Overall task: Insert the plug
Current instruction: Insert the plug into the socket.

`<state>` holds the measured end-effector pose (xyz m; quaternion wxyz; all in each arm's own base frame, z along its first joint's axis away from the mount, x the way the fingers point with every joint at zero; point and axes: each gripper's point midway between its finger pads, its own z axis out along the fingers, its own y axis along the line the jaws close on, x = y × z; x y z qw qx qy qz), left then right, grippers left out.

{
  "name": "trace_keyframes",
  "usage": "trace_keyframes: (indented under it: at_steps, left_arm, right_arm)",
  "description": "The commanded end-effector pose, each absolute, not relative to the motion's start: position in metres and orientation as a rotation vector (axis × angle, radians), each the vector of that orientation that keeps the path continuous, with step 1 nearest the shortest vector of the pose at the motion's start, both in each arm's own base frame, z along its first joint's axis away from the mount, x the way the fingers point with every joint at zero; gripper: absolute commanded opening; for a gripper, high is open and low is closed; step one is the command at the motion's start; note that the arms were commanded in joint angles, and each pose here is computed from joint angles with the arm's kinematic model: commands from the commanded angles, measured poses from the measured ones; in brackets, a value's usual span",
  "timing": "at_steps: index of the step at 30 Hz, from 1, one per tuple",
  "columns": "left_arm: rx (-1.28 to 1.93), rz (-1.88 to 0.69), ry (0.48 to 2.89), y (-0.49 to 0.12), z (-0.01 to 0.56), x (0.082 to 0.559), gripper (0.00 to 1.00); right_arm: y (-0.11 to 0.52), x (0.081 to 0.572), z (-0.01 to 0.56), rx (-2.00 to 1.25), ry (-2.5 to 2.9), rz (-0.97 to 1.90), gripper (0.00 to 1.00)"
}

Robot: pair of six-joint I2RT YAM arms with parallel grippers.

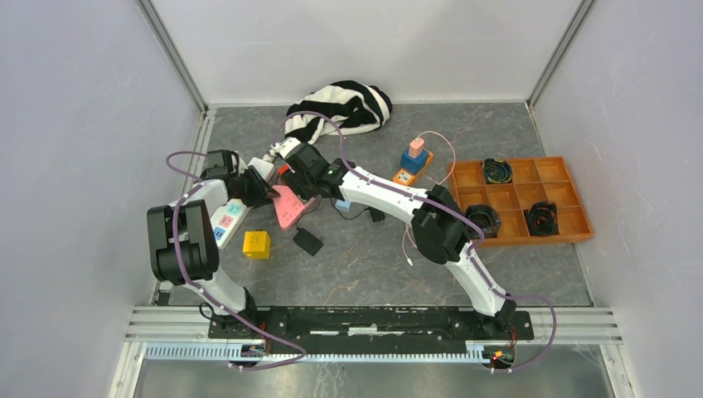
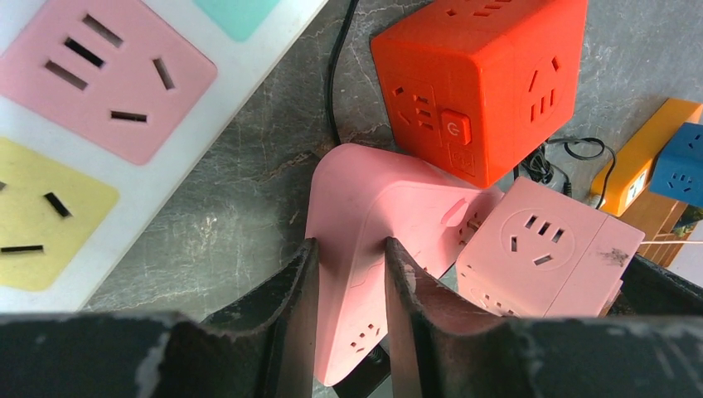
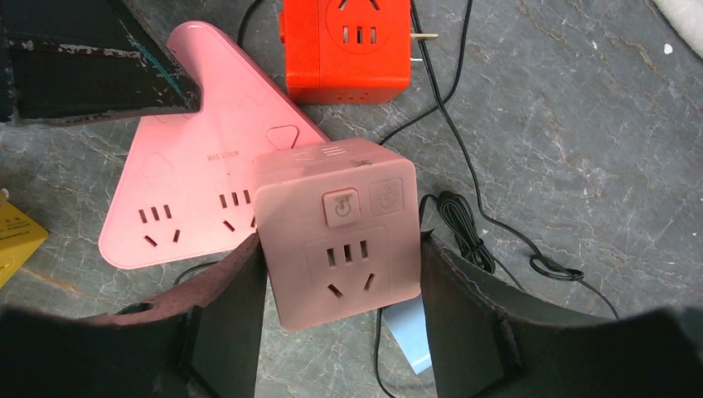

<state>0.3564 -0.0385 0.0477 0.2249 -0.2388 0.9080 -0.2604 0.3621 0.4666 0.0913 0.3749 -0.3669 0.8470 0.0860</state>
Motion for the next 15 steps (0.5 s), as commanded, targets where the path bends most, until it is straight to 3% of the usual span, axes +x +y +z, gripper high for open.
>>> trace_keyframes:
  at_steps: [1,15]
  left_arm:
    - [-0.580,-0.850,2.609,-0.077,0.037,0.343,0.35]
    - [-0.546,-0.848,2.640,-0.087,0.032,0.337,0.34]
  right_arm:
    - [0.444,0.307,-0.047,-1.143,2.469,0.188,0.18]
    - [0.415,0.283,-0.095,-1.190,2.572,0.153,0.17]
